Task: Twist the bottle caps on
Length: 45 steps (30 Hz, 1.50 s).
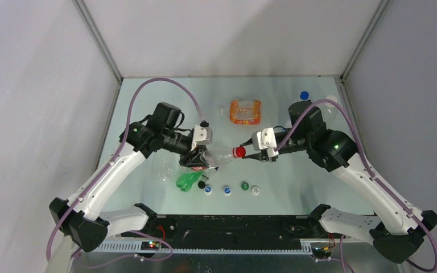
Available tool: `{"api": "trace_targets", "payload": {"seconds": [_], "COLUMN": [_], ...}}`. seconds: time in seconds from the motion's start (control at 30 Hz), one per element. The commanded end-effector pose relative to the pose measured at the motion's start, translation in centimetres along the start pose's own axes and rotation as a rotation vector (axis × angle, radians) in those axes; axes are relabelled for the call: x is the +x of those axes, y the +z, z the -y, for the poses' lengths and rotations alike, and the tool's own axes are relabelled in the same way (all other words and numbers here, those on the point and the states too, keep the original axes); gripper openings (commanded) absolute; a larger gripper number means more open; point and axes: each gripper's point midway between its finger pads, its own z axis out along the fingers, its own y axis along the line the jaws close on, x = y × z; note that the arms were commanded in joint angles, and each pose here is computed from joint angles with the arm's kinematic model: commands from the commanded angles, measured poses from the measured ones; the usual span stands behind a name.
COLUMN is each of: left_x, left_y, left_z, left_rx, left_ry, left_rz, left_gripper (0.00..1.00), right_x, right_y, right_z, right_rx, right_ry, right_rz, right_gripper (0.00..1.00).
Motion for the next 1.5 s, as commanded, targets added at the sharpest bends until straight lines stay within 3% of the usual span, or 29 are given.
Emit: {"api": "trace_targets", "payload": {"seconds": [0.0,0.5,0.77,0.97,1.23,1.37,1.47], "left_x": [-5.0,-7.6,-8.9,-10.3,-10.2,-9.8,-9.6], "left_y": [-0.7,-1.6,-2.0,-2.7,-2.1,-1.7,-0.7], "left_z": [-0.1,-2.0,-3.5,-5.0,-6.4,-7.4,-7.5], "left_rx": [-0.033,-0.261,-0.428,-0.609,-0.816,-0.965,-0.994], "left_ry": [0.207,0.264,0.271,0.315,0.345,0.366,0.365], "left_rz": [0.131,0.318,0.415,0.490,0.504,0.467,0.453], "left_gripper": [0.11,0.10,0.11,0.11,0.10,0.10,0.09], "right_x": [1.1,1.8,1.7,2.7,5.3,5.9,5.6], "right_y": [1.2,1.4,2.0,2.3,1.2,1.0,1.0], "right_z": [-0.9,0.4,1.2,2.8,4.9,5.3,6.0], "right_rx": [-0.060,-0.021,0.046,0.223,0.619,0.741,0.774], "right_ry": [0.094,0.337,0.557,0.920,1.319,1.462,1.494], "right_rz": [-0.007,0.002,-0.006,-0.045,-0.084,-0.064,-0.021], "right_gripper": [0.00,0.00,0.00,0.04,0.04,0.05,0.15]}}
